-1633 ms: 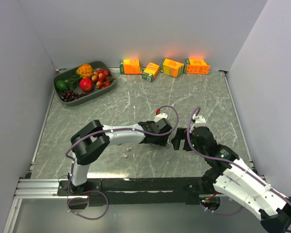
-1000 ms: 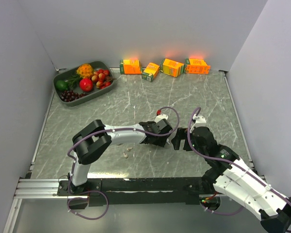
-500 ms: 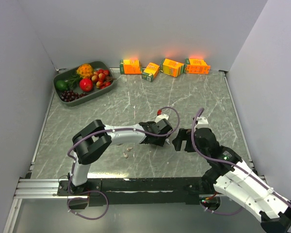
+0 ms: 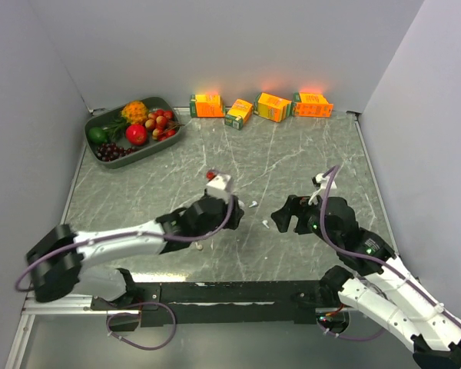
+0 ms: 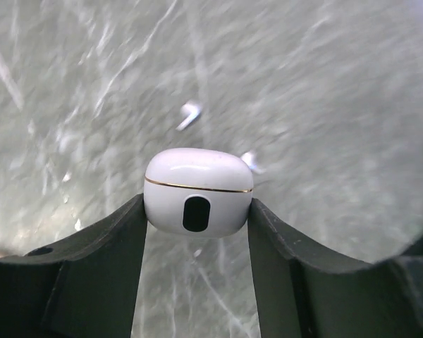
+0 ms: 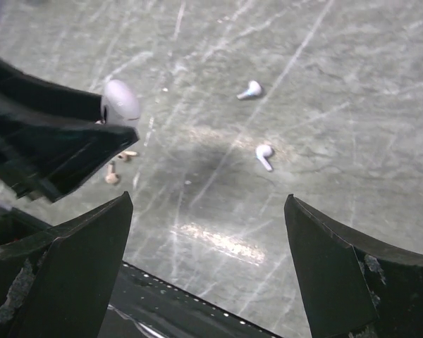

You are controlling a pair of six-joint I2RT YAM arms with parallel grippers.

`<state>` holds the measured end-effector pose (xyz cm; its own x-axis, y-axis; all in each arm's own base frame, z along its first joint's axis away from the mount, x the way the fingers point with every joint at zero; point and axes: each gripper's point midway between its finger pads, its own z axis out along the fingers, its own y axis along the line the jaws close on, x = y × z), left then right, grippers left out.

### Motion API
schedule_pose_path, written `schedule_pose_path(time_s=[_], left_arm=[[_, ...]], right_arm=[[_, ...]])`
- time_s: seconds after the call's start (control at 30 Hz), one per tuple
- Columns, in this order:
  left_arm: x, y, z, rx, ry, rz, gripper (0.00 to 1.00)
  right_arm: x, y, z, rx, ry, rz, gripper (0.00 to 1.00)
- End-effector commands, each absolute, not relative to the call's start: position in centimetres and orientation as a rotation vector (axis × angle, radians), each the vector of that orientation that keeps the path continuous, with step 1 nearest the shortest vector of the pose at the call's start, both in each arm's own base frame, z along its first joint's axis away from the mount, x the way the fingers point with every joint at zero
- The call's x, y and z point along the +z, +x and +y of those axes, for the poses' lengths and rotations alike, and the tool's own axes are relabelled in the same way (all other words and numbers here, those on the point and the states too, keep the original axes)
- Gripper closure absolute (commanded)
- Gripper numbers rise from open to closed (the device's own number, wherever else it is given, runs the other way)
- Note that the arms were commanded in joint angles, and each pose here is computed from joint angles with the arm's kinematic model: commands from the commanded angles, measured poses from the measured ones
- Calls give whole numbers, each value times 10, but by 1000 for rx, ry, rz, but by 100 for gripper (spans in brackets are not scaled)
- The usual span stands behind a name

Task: Insert the wireless bluetooth earbuds into the charging case
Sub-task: Pick up the charging case at the center of the board.

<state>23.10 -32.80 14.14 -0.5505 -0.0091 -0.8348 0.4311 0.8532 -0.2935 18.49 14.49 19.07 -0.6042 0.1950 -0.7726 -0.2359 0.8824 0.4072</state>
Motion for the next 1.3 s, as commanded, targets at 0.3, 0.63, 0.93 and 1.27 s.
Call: schedule_pose_path(time_s=[0.3, 0.63, 0.93, 1.27], left_arm=[[195, 170, -311, -970, 599, 1439, 99], [198, 164, -323, -866, 737, 1366, 99], [193, 163, -325, -822, 782, 1369, 99], [196, 156, -327, -849, 792, 1359, 99]], right_arm=[[250, 177, 197, 865, -280, 2084, 4], [226, 174, 236, 954, -402, 2230, 1], [225, 174, 261, 1012, -450, 2234, 2], [213, 175, 279, 1034, -501, 2272, 3]])
